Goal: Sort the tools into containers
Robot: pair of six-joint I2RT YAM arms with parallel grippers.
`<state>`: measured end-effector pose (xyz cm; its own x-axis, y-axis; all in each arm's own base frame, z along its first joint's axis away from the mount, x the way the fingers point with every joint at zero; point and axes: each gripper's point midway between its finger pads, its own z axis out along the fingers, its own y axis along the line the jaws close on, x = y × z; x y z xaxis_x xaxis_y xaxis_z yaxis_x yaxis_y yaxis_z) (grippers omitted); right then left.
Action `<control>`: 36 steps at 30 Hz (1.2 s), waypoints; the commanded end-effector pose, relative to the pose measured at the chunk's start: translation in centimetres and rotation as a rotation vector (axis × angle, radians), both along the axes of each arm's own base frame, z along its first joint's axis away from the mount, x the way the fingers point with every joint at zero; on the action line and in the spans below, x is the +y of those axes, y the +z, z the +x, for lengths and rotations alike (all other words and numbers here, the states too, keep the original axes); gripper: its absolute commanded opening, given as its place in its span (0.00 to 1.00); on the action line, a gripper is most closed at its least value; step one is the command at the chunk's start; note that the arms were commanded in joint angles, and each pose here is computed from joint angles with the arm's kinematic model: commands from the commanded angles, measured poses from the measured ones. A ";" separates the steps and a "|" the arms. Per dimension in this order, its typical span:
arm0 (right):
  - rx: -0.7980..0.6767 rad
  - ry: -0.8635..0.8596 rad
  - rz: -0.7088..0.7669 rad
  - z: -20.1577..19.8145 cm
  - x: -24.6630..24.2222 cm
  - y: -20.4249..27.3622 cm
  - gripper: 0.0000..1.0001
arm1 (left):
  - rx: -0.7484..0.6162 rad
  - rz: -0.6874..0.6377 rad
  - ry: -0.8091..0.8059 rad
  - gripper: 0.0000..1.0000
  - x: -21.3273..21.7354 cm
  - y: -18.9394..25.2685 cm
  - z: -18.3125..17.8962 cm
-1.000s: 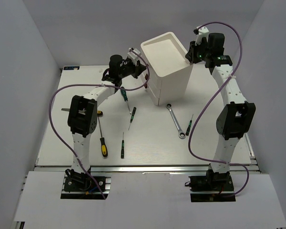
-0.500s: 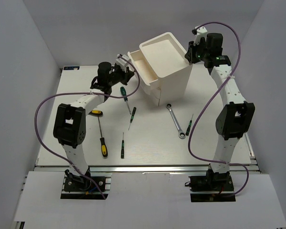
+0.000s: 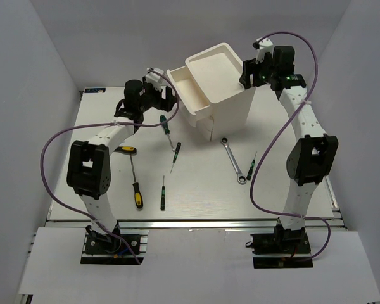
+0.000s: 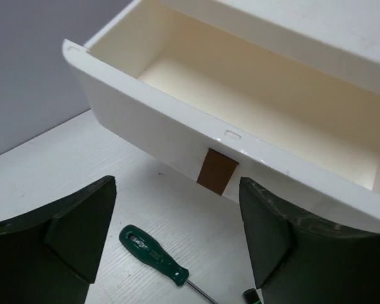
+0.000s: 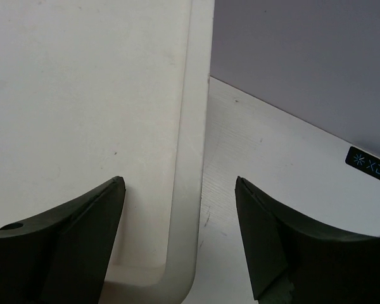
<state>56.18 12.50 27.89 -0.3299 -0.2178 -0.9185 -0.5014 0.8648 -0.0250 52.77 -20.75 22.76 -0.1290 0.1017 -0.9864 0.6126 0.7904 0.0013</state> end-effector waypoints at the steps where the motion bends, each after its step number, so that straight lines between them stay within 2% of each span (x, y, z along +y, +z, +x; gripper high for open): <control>1: -0.005 0.040 -0.019 -1.3 0.3 1.3 0.76 | -0.099 -0.079 0.059 0.89 1.6 7.8 -0.6; 3: -0.029 0.042 -0.024 -1.4 0.2 2.2 0.78 | -0.067 -0.139 0.103 0.91 2.6 8.6 -0.8; 9: -0.111 0.032 -0.012 -2.7 -0.8 6.4 0.84 | 0.000 -0.267 0.189 0.91 6.5 11.1 -3.2; 15: -0.154 0.029 -0.004 -5.2 -2.6 8.8 0.89 | 0.124 -0.306 0.341 0.94 9.4 9.3 -6.5; 16: -0.159 0.029 -0.006 -5.5 -3.1 9.0 0.89 | 0.193 -0.296 0.376 0.95 9.9 7.5 -7.2; 18: -0.180 0.027 -0.016 -6.5 -3.9 9.9 0.89 | 0.239 -0.327 0.424 0.98 10.4 7.1 -8.0; 22: -0.249 0.111 -0.140 -10.3 -4.3 11.4 0.89 | 0.339 -0.418 0.492 0.98 11.2 4.8 -10.4; 23: -0.207 0.127 -0.148 -11.2 -4.3 9.3 0.89 | 0.343 -0.439 0.494 0.98 11.2 4.7 -10.9; 24: -0.196 0.162 -0.141 -12.4 -3.8 8.7 0.89 | 0.313 -0.454 0.478 0.98 11.1 5.6 -11.6; 26: -0.197 0.212 -0.148 -15.8 -3.4 8.3 0.89 | 0.332 -0.448 0.466 0.98 10.9 4.6 -12.6; 28: -0.082 0.244 -0.109 -19.4 -2.8 4.3 0.80 | 0.340 -0.423 0.457 0.94 11.0 4.3 -13.5; 29: 0.037 0.221 -0.063 -20.8 -2.8 0.9 0.65 | 0.355 -0.412 0.457 0.91 11.0 3.7 -13.9; 30: 0.122 0.176 -0.054 -22.0 -3.2 -1.0 0.55 | 0.378 -0.397 0.463 0.88 11.1 3.0 -14.3; 31: 0.171 0.134 -0.041 -23.1 -3.6 -2.1 0.49 | 0.382 -0.389 0.464 0.86 11.2 3.0 -14.8; 32: 0.298 0.054 -0.025 -24.6 -4.3 -5.5 0.42 | 0.414 -0.369 0.461 0.85 11.1 1.8 -15.5; 34: 0.397 -0.027 -0.007 -26.2 -4.9 -8.3 0.35 | 0.433 -0.365 0.446 0.82 10.9 1.0 -16.3; 36: 0.529 -0.121 0.035 -28.2 -5.2 -12.2 0.35 | 0.460 -0.370 0.420 0.78 10.5 -0.1 -17.5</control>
